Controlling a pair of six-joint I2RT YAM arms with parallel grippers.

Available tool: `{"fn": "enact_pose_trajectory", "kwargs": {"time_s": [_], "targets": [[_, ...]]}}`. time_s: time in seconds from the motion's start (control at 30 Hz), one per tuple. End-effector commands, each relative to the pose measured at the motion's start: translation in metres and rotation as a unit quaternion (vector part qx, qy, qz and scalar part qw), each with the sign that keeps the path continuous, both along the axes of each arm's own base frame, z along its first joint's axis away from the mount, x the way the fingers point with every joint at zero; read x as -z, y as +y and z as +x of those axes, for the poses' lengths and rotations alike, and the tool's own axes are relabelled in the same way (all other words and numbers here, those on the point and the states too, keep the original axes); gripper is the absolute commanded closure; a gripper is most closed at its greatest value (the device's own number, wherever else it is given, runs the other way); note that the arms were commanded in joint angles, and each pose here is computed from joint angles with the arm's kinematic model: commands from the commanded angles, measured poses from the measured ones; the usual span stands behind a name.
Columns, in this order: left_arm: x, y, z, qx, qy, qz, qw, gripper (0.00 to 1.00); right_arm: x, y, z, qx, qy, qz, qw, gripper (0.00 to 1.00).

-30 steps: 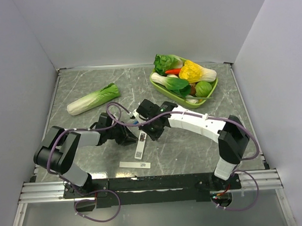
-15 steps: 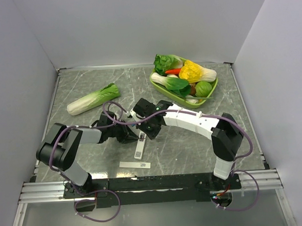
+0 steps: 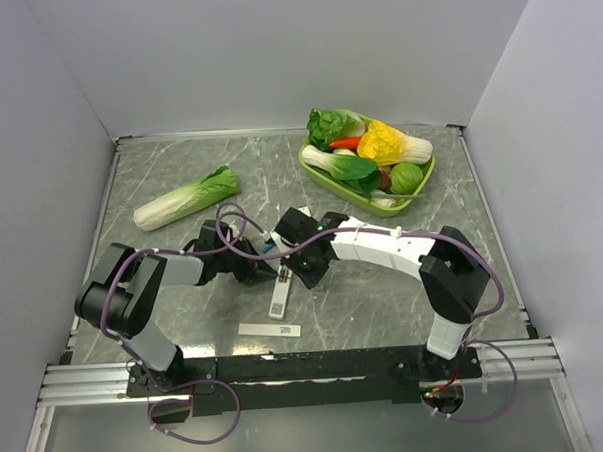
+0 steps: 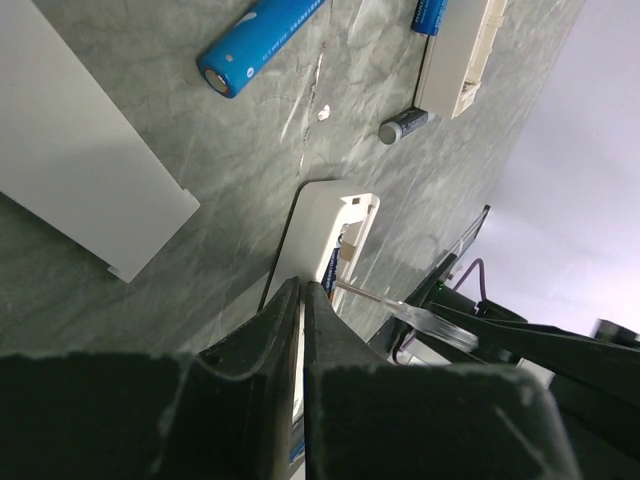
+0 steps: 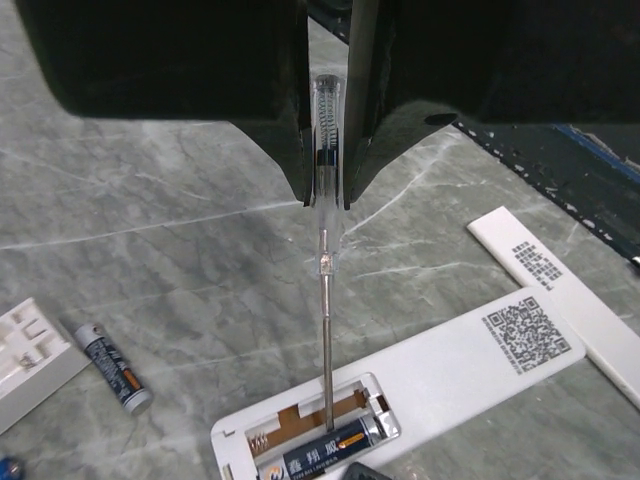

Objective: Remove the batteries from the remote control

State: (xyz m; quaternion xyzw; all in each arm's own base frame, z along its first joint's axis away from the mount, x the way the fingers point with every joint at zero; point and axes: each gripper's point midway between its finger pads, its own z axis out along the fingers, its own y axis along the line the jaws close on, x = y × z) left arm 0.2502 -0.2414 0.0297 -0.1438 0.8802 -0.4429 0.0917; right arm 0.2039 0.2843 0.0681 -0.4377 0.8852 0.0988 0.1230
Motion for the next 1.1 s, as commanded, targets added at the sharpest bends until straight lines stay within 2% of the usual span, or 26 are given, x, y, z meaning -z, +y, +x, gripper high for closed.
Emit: {"fn": "enact_pose_trajectory", "kwargs": {"time_s": [0.0, 0.3, 0.57, 0.73, 0.83, 0.97, 1.07], "targets": [[0.004, -0.002, 0.000, 0.007, -0.004, 0.007, 1.000, 0.91, -0.002, 0.013, 0.019, 0.045, -0.045, 0.053, 0.997, 1.00], [0.006, -0.001, -0.001, 0.004, -0.001, 0.009, 1.000, 0.91, -0.002, 0.012, 0.021, 0.072, -0.068, 0.088, 0.991, 1.00], [0.010, 0.004, -0.002, -0.004, 0.003, 0.027, 1.000, 0.92, -0.004, 0.020, 0.017, 0.064, -0.053, 0.116, 0.990, 1.00], [0.000, 0.014, 0.010, -0.031, -0.010, 0.058, 0.998, 0.92, -0.007, 0.019, 0.016, 0.065, -0.054, 0.118, 0.989, 1.00], [-0.010, 0.021, 0.018, -0.052, -0.018, 0.076, 0.996, 0.88, -0.008, 0.018, 0.017, 0.066, -0.057, 0.119, 0.989, 1.00], [-0.021, 0.033, 0.028, -0.078, -0.026, 0.095, 0.992, 0.87, -0.007, 0.020, 0.016, 0.063, -0.054, 0.126, 0.989, 1.00], [-0.030, 0.041, 0.035, -0.091, -0.035, 0.092, 0.991, 0.87, -0.008, 0.020, 0.018, 0.064, -0.057, 0.128, 0.988, 1.00]]}}
